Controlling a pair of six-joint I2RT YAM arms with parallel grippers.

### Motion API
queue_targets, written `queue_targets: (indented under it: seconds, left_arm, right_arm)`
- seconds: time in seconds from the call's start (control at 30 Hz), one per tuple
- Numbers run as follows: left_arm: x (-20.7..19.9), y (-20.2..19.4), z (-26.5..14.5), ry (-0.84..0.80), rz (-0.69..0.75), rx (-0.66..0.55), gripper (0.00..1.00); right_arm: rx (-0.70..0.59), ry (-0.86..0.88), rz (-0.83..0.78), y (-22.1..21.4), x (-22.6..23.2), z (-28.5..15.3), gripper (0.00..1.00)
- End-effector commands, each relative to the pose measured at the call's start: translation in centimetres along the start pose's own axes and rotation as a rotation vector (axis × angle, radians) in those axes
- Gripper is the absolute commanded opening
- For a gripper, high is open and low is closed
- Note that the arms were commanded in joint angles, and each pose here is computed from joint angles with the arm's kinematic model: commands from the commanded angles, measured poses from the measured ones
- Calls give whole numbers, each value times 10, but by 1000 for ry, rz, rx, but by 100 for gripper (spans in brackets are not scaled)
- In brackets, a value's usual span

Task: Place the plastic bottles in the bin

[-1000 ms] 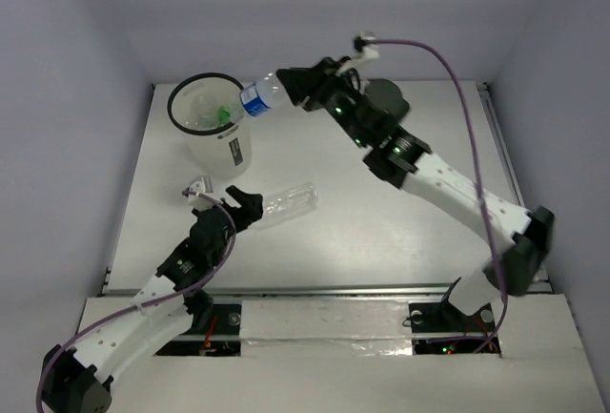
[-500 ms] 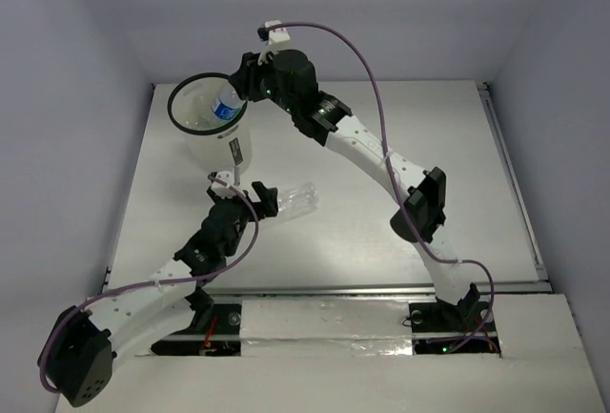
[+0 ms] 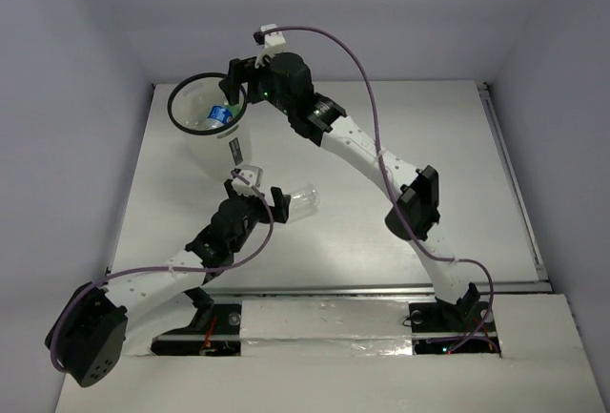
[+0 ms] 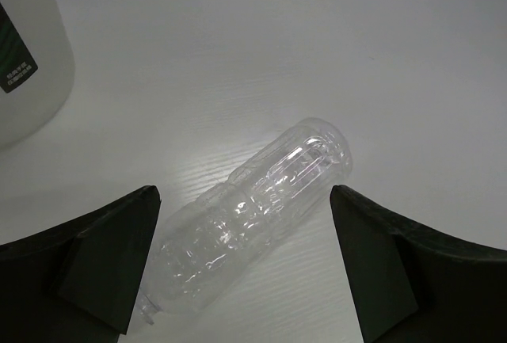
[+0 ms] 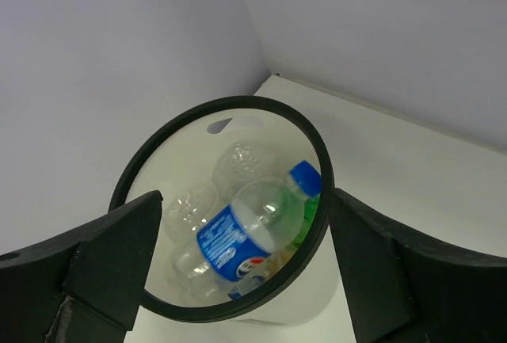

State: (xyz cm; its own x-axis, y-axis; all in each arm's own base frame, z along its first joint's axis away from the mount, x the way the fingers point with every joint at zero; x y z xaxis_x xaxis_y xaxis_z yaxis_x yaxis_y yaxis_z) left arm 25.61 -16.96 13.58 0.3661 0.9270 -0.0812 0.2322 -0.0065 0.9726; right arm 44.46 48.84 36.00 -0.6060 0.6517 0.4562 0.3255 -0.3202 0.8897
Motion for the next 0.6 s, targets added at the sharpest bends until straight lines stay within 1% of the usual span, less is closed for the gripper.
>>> queue_targets:
  seconds: [0.0, 0.07, 0.1, 0.13, 0.17, 0.2, 0.23, 0.3, 0.33, 0.37, 0.4, 0.43, 0.47, 0.5, 0.53, 0.57]
  left_arm:
    - [-14, 38, 7, -56, 23, -100, 87]
    - [-17, 37, 11, -67, 40, -83, 89]
    - [-20, 36, 12, -86, 49, -76, 90]
    - [-22, 33, 14, -98, 58, -63, 90]
    - [-25, 30, 15, -119, 64, -58, 90]
    - [-31, 29, 16, -155, 74, -57, 91]
    - [-34, 23, 19, -173, 89, -34, 91]
    - [-40, 18, 23, -198, 107, -5, 91]
    - [-43, 15, 29, -207, 117, 13, 92]
    - [-46, 14, 32, -219, 126, 27, 93]
    - [-48, 8, 34, -225, 151, 55, 93]
    - [-50, 15, 40, -219, 159, 53, 93]
    - [-51, 7, 44, -213, 177, 85, 93]
    - [-50, 5, 46, -189, 194, 100, 93]
    - [-47, 6, 50, -164, 212, 101, 93]
    - [-42, 7, 52, -132, 219, 100, 93]
  right_arm:
    - [-159, 109, -15, 81, 41, -36, 90]
    - [-193, 140, -12, 98, 51, -52, 90]
    - [-167, 129, -14, 87, 45, -54, 90]
    - [-224, 157, -12, 115, 58, -78, 90]
    - [-249, 162, -13, 124, 60, -88, 90]
    - [-262, 161, -17, 129, 61, -97, 90]
    - [-283, 156, -21, 136, 61, -116, 90]
    - [-297, 155, -18, 143, 61, -135, 90]
    - [-282, 137, -23, 134, 51, -139, 91]
    - [-313, 152, -21, 149, 57, -159, 91]
    - [-316, 150, -20, 149, 56, -166, 91]
    - [-321, 151, -19, 149, 56, -172, 91]
    - [-291, 133, -21, 134, 47, -173, 91]
    - [-315, 126, -20, 143, 44, -187, 91]
    - [-319, 121, -21, 141, 42, -191, 91]
    - [-288, 94, -22, 125, 31, -189, 91]
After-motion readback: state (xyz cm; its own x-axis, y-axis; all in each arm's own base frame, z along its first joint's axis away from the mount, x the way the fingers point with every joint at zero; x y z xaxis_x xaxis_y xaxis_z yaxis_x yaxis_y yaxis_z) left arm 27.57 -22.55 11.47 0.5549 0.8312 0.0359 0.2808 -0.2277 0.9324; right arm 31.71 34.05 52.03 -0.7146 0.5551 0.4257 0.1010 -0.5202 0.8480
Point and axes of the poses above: each gripper's point midway between its finger pads, its own z axis out along the fingers, its own x axis along the line the jaws close on, y = z × x, the point moved 2 cm from there along -z, back along the fingers, and after that the axes turned 10 degrees about z, right-handed, at the moved point
